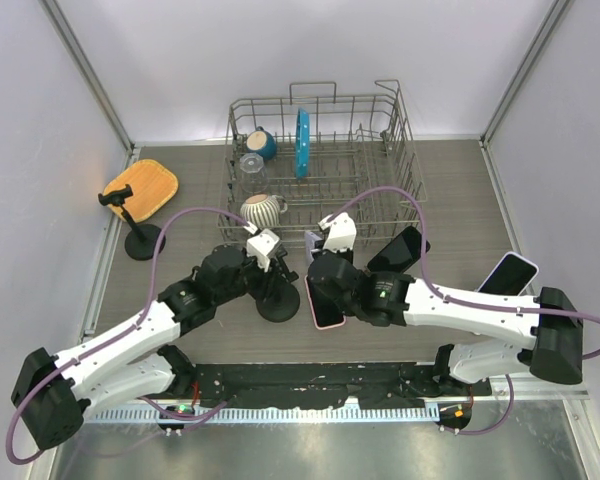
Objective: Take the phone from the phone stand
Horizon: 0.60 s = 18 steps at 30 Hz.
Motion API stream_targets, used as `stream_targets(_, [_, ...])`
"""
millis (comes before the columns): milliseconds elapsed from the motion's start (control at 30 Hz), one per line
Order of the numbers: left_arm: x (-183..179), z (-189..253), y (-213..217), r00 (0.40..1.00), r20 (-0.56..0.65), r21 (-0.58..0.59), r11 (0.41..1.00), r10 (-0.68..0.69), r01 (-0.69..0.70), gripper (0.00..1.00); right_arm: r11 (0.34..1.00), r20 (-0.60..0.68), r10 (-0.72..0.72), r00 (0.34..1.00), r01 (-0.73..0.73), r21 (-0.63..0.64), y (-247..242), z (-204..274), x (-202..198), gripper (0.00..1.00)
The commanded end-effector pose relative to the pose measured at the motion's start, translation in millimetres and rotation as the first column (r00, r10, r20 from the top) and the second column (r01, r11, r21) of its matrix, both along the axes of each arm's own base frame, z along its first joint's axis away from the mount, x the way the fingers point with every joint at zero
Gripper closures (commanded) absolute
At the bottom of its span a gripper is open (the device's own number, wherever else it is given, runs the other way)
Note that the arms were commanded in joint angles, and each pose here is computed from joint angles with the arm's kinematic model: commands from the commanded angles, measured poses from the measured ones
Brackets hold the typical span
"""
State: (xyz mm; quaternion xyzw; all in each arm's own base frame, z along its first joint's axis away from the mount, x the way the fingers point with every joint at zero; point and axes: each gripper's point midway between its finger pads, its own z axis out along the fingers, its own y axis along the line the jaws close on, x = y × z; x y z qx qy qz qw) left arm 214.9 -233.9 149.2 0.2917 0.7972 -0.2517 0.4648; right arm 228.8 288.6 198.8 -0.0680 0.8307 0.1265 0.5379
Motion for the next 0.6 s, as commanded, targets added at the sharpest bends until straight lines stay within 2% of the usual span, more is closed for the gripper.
stream_targets(0, [7,18,-2,0.998,0.057,0.022,1.000,-0.003,0.002,1.00,0.996,0.108,-0.071,0.992,0.064,0.065,-13,56,11,0.99])
stream_targets(167, [9,19,0,0.998,0.054,0.022,1.000,0.017,-0.018,1.00,0.996,0.129,-0.064,0.990,0.056,0.068,-21,71,9,0.99])
stream_targets(400, [27,25,36,0.972,0.129,0.093,0.973,0.197,-0.210,1.00,0.995,0.136,-0.061,0.989,0.048,0.093,-36,69,3,0.99])
stream_targets(500, [38,26,64,0.930,0.178,0.141,0.928,0.320,-0.346,1.00,0.995,0.138,-0.046,0.989,0.033,0.095,-37,68,1,0.99])
stream_targets(567, [47,27,93,0.870,0.221,0.173,0.860,0.441,-0.480,1.00,0.995,0.136,-0.028,0.990,0.015,0.097,-35,68,-1,0.99])
